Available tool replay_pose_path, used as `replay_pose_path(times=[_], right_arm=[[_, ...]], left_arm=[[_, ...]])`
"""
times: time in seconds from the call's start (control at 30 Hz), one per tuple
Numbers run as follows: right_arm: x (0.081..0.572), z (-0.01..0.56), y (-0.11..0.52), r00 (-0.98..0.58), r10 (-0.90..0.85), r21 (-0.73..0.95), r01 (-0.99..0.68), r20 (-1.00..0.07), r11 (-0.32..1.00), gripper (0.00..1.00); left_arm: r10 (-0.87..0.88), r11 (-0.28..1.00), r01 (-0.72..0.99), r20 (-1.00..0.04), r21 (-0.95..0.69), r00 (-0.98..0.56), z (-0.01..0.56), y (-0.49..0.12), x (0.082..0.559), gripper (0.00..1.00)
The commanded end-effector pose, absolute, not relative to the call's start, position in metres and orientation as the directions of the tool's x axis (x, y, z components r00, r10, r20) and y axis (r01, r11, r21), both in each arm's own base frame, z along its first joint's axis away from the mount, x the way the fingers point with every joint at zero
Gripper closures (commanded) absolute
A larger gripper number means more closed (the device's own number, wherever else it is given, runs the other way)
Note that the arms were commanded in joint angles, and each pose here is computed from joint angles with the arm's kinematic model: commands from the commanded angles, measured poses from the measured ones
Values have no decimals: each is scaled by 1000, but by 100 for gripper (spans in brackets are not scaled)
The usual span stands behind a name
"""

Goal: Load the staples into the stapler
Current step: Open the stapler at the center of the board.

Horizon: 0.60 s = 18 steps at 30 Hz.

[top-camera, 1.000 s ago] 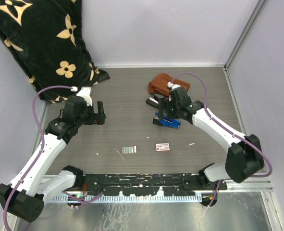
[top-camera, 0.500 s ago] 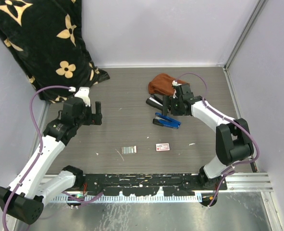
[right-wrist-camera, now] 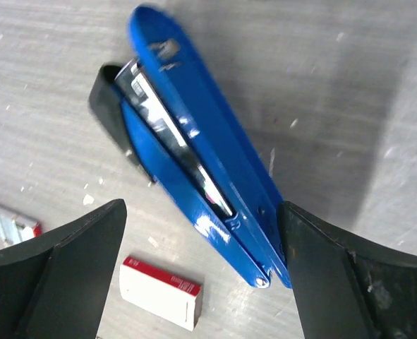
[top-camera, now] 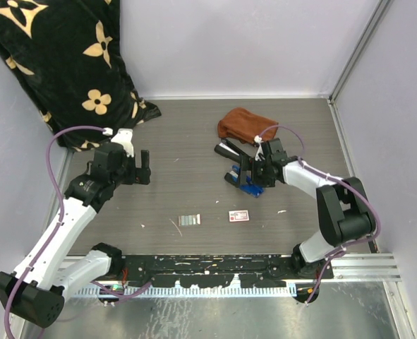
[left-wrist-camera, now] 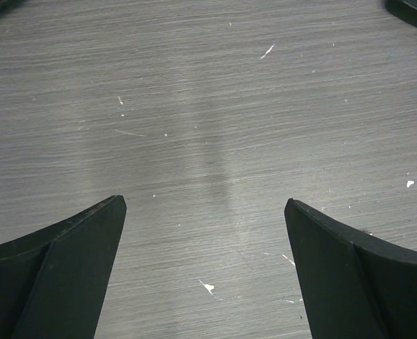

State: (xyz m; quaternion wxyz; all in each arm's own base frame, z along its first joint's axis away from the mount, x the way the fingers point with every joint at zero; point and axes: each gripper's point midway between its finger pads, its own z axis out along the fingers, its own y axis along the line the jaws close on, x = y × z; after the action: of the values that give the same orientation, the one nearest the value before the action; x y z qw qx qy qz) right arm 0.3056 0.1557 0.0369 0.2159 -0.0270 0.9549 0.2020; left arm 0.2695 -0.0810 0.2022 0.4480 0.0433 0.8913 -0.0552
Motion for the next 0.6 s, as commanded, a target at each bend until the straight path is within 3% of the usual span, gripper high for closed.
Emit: replay_pose_path(times=[0.0,0.2,0.3,0.57], right_arm=[[279,63,175,-899,85,495,-156,-430,855,7],[253,75,179,-912,110,534,-130,-394,835,9],[259,87,171,-897,124,494,-114,-425,862,10],[319,113,152,-855,133,322,-42,-501,946,30]], left_arm=[[32,986,150,-799,-73,-600,201,-87,273,2],[43,989,135,-786,-53,-617,195,-84,276,2],[45,989,136,-780,-52,-624,192,-85,277,2],[53,988,144,-764,-53,-643,187,-87,277,2]])
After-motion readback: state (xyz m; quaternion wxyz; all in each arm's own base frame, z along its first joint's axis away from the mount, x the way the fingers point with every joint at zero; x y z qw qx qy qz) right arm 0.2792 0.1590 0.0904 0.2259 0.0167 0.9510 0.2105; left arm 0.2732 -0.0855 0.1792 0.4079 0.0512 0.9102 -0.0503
